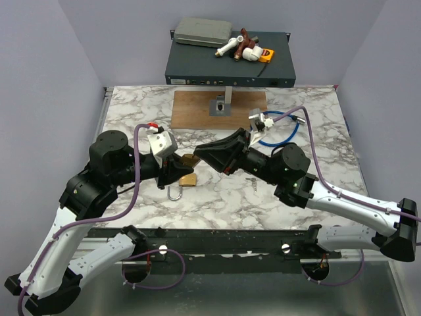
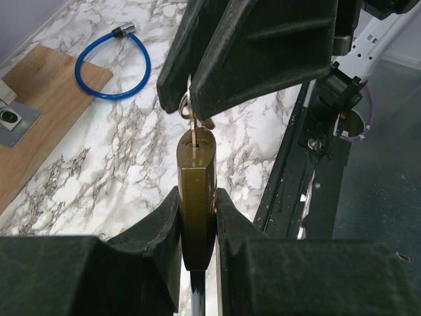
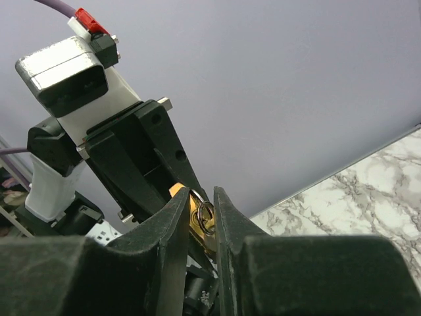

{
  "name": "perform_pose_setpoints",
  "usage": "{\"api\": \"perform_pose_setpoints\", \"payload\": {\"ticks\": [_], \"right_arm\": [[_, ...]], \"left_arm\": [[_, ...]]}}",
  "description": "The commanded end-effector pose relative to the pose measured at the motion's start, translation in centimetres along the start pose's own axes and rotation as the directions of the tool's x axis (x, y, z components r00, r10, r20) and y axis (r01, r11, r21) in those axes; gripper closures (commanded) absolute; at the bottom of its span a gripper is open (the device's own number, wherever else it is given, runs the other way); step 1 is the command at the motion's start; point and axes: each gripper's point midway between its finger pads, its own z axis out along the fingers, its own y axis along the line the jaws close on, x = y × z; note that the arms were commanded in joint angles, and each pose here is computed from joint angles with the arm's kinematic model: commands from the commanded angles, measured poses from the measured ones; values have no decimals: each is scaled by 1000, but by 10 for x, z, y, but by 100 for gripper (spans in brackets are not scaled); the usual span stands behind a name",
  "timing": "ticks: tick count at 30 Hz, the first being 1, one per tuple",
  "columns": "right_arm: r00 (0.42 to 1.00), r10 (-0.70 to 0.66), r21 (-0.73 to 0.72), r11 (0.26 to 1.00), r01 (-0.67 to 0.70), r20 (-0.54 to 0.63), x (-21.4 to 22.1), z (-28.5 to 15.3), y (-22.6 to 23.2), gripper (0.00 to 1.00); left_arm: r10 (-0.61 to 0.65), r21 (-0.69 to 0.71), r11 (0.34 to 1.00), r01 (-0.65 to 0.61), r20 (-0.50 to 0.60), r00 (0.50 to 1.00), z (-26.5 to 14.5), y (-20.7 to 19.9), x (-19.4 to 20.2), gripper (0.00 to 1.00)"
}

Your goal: Unlock with the key

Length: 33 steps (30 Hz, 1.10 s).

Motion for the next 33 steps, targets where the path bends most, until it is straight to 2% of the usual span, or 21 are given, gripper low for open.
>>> {"api": "perform_pose_setpoints", "payload": {"ticks": [1, 3, 7, 11, 12, 13, 15, 16, 17, 24, 29, 33], "right_arm": [[999, 35, -26, 999, -35, -28, 16, -1, 2, 78], [998, 46, -28, 998, -47, -35, 21, -2, 2, 81], [998, 51, -46, 998, -53, -47, 29, -3, 3, 97], [997, 40, -76, 996, -46, -73, 35, -5, 9, 99], [996, 39, -80, 996, -45, -79, 35, -6, 10, 97], [996, 38, -79, 996, -45, -85, 34, -7, 11, 88], [995, 9, -65, 998, -16, -101, 28, -10, 12, 58], [995, -4, -62, 998, -3, -102, 24, -12, 13, 47], [995, -27, -60, 998, 22, -98, 18, -15, 15, 44], [983, -166, -16, 986, 165, -82, -22, -24, 19, 42], [966, -219, -50, 976, 214, -136, -24, -23, 26, 43], [950, -244, -127, 967, 222, -197, -16, -21, 37, 48]], "left_arm": [[44, 12, 999, -46, 96, 994, -5, -5, -28, 100], [45, 14, 999, -46, 96, 994, -5, -5, -28, 100], [44, 19, 999, -46, 98, 994, -5, -6, -29, 100], [50, 27, 998, -53, 106, 993, -8, -8, -33, 100], [52, 28, 998, -55, 105, 993, -8, -9, -33, 100], [54, 31, 998, -57, 104, 993, -8, -9, -33, 100], [59, 41, 997, -64, 103, 993, -9, -11, -33, 100], [59, 48, 997, -64, 102, 993, -9, -12, -32, 100], [60, 55, 996, -66, 103, 993, -10, -14, -33, 100], [63, 134, 988, -77, 107, 992, -12, -28, -33, 100], [58, 218, 973, -81, 109, 992, -14, -42, -33, 100], [56, 261, 962, -83, 108, 993, -15, -50, -32, 100]]}}
